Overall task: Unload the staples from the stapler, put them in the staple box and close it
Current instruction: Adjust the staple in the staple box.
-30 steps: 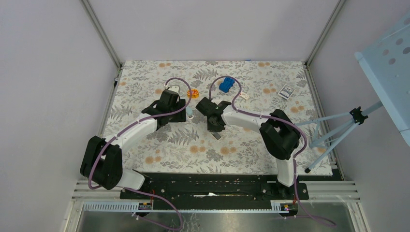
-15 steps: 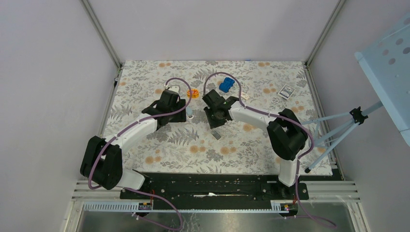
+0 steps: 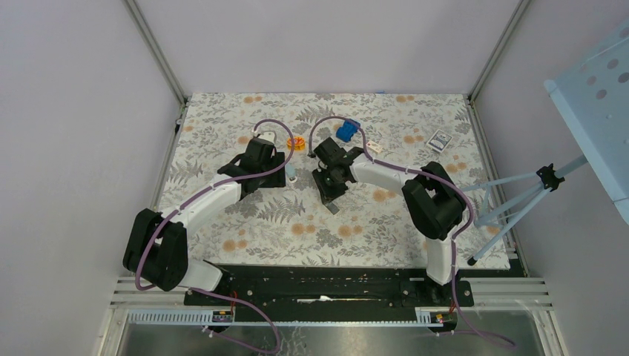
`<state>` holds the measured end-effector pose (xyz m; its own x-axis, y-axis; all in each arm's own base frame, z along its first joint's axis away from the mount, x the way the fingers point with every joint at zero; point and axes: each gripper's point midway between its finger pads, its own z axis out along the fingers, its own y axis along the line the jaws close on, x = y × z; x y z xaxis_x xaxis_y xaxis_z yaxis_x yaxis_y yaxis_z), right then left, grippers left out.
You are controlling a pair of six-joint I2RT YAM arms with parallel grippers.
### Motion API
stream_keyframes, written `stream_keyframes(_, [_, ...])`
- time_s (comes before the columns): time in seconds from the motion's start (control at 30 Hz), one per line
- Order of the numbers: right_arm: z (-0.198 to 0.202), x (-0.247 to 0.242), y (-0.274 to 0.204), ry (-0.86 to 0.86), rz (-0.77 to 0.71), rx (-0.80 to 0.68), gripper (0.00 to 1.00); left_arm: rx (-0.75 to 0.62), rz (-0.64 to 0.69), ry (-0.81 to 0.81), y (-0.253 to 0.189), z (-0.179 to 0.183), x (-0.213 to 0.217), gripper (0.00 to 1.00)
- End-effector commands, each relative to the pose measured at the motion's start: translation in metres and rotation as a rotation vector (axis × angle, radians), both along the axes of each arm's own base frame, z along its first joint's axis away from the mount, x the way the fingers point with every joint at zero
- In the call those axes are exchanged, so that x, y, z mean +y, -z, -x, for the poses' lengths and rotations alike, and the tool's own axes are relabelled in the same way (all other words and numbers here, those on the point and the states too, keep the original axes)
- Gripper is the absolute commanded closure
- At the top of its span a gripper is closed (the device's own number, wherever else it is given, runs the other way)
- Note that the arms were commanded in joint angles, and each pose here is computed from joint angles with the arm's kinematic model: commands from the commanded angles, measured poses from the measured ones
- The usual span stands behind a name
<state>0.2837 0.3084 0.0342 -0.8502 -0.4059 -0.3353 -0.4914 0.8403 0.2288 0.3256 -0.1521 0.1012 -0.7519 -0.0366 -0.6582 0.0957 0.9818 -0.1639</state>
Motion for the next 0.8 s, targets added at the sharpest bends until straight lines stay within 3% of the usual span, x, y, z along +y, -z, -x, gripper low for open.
stream_keyframes(0.0, [-0.005,0.004,-0.002,-0.020,-0.024,0.002,0.69,-0.082,0.011,-0.005,-0.024,-0.015,-0.004,0.38])
stream_keyframes(0.77, [0.001,-0.002,0.013,0.000,-0.012,0.046,0.73,-0.083,0.005,0.001,-0.024,-0.014,-0.006,0.38])
